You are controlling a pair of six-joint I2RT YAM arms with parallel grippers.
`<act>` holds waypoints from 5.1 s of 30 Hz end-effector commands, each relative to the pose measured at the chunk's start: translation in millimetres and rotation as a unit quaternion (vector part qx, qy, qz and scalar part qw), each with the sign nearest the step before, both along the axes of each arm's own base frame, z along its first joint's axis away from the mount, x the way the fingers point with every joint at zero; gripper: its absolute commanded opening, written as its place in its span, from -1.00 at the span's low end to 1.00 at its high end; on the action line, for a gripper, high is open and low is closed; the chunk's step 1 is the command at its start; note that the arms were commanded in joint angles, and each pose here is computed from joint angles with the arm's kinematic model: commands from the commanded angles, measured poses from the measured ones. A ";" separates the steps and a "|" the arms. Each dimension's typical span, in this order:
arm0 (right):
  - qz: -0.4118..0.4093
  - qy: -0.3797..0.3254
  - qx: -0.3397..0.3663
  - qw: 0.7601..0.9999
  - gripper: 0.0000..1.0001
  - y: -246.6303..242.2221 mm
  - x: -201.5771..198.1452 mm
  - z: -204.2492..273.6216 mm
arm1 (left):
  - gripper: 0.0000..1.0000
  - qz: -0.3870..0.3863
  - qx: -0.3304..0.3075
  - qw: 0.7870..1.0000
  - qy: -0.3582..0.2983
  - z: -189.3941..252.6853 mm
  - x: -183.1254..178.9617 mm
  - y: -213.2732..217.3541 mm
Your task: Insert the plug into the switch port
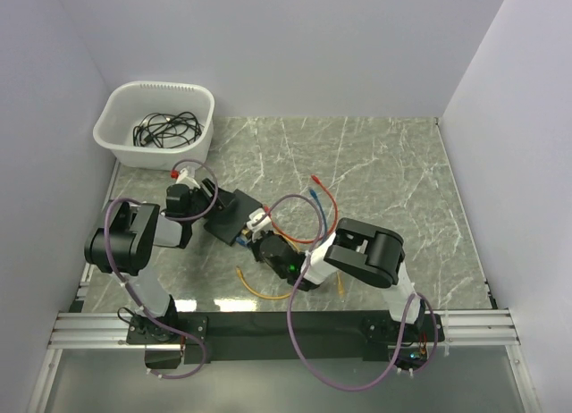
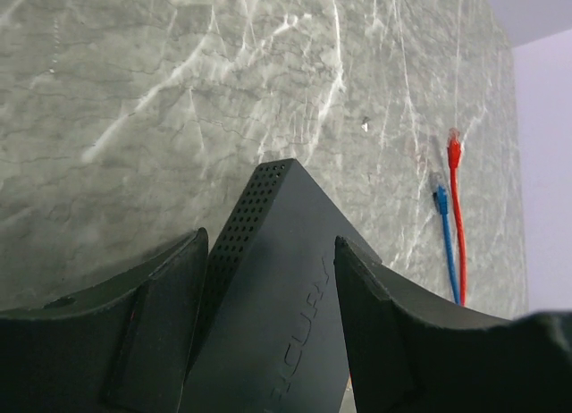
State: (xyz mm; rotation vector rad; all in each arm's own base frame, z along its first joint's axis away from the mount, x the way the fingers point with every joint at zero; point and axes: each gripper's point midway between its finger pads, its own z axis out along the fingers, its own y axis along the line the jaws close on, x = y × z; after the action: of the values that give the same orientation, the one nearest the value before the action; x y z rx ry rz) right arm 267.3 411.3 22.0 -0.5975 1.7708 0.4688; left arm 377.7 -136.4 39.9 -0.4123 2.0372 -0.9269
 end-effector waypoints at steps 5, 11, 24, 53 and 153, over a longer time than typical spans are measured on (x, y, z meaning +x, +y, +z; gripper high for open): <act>-0.018 -0.036 0.088 0.995 -1.00 23.8 38.7 61.6 | 0.27 -0.098 -0.029 0.984 0.149 -47.6 -88.7 -52.5; 0.018 -0.042 0.108 0.993 -1.00 43.0 35.1 77.3 | 0.27 -0.117 -0.034 0.982 0.144 -46.0 -91.2 -63.1; 0.030 -0.043 0.107 0.993 -1.00 56.0 37.2 82.4 | 0.27 -0.116 -0.026 0.982 0.149 -49.1 -93.5 -63.4; 0.022 0.034 0.047 0.998 -0.61 31.1 10.8 55.3 | 0.23 -0.022 0.061 0.990 0.128 -5.8 -15.3 6.5; 0.057 0.038 0.142 0.988 -1.00 -66.6 20.6 138.2 | 0.24 0.142 0.237 0.959 0.069 16.1 -36.8 57.8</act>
State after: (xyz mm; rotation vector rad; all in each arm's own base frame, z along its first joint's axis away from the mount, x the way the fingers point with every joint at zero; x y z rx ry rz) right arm 292.0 325.2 98.8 -0.4376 1.9912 0.6313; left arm 326.6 -71.1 40.1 -0.5202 2.2093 -0.1877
